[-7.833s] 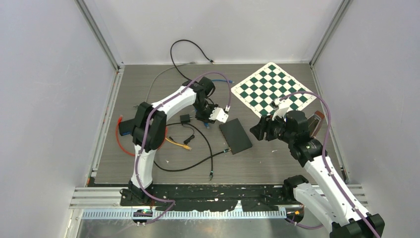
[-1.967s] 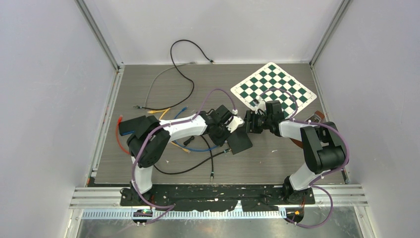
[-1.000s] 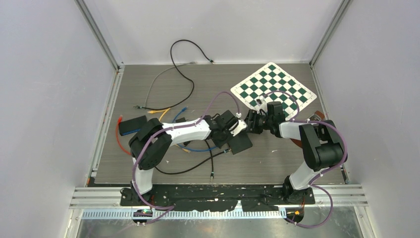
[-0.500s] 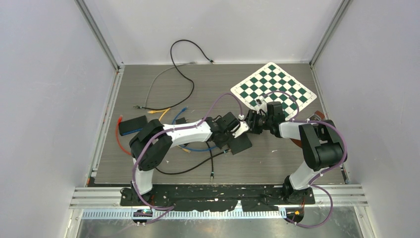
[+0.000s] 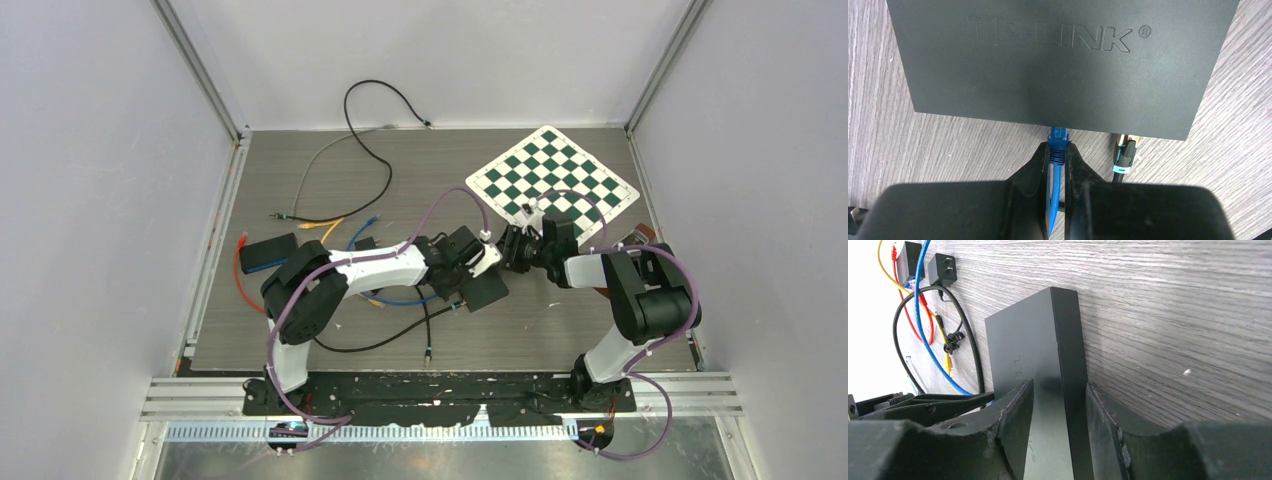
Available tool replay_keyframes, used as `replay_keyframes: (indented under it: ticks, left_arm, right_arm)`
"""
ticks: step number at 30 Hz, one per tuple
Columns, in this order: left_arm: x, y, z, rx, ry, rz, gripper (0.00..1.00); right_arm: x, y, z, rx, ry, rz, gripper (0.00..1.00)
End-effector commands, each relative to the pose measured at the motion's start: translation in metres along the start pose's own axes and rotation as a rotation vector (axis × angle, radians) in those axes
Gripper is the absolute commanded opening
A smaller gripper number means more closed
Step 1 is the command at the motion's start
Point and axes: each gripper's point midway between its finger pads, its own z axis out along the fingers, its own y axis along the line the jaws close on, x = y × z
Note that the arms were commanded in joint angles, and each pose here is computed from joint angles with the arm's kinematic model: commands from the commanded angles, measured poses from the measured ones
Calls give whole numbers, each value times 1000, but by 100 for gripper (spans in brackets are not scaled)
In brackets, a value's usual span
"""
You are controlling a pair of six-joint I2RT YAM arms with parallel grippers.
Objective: Insert the plug into the switch port
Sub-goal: Insert the connector into the switch port.
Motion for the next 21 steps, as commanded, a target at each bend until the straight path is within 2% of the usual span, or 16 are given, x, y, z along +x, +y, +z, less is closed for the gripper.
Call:
replay_keyframes:
  ticks: [1,10,17,21]
  left_arm:
    - [-91,-1,-16,25,-308,-55,0]
    - [-123,-4,-22,65,-378,-110,0]
    - [-120,11,-12,-17,-383,-181,0]
    - [-111,5,-12,18,-374,-154,0]
  right_arm:
    - [68,25,-2,-111,209,113,48]
    - [100,35,-1,-125,235,149,46]
    - [99,35,-3,-97,184,190,46]
    - [87,33,-2,-86,137,201,46]
